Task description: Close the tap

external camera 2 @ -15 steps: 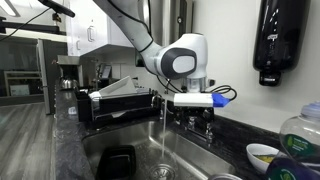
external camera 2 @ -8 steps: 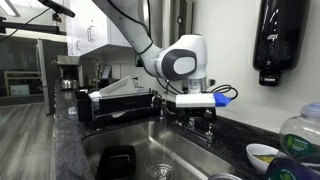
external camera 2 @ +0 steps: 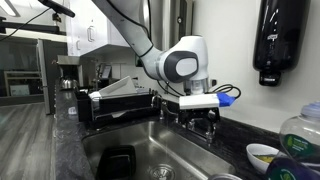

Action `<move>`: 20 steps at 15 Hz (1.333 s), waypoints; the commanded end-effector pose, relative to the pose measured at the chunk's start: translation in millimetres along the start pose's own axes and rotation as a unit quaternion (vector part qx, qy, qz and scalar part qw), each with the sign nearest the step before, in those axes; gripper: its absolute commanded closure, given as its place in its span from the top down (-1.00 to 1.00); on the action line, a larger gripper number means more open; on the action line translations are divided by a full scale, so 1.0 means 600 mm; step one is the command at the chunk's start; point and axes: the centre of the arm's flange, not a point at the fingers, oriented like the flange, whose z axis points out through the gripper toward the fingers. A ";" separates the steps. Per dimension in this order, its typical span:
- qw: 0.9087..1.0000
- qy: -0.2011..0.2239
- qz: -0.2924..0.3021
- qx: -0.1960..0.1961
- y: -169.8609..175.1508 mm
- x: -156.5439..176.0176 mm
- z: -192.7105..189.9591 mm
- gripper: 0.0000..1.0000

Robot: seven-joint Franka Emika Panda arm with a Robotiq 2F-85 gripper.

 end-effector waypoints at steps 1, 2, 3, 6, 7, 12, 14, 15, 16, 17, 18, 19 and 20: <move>1.000 -0.003 -0.006 -0.025 0.029 -0.005 0.018 1.00; 1.000 -0.004 -0.007 -0.028 0.031 -0.006 0.019 1.00; 0.999 -0.006 -0.010 -0.030 0.033 -0.006 0.019 1.00; 0.999 -0.010 -0.015 -0.038 0.038 -0.005 0.021 1.00; 0.999 -0.011 -0.017 -0.042 0.040 -0.005 0.022 1.00; 0.998 -0.016 -0.018 -0.058 0.051 -0.007 0.027 1.00; 0.998 -0.016 -0.015 -0.063 0.054 -0.009 0.028 1.00; 0.998 -0.016 -0.014 -0.066 0.055 -0.009 0.028 1.00; 0.998 -0.015 -0.013 -0.067 0.055 -0.009 0.029 1.00; 0.997 -0.015 -0.013 -0.069 0.056 -0.009 0.029 1.00; 0.997 -0.016 -0.012 -0.071 0.056 -0.008 0.030 1.00; 0.997 -0.016 -0.011 -0.072 0.056 -0.008 0.030 1.00; 0.997 -0.017 -0.009 -0.071 0.055 -0.008 0.030 1.00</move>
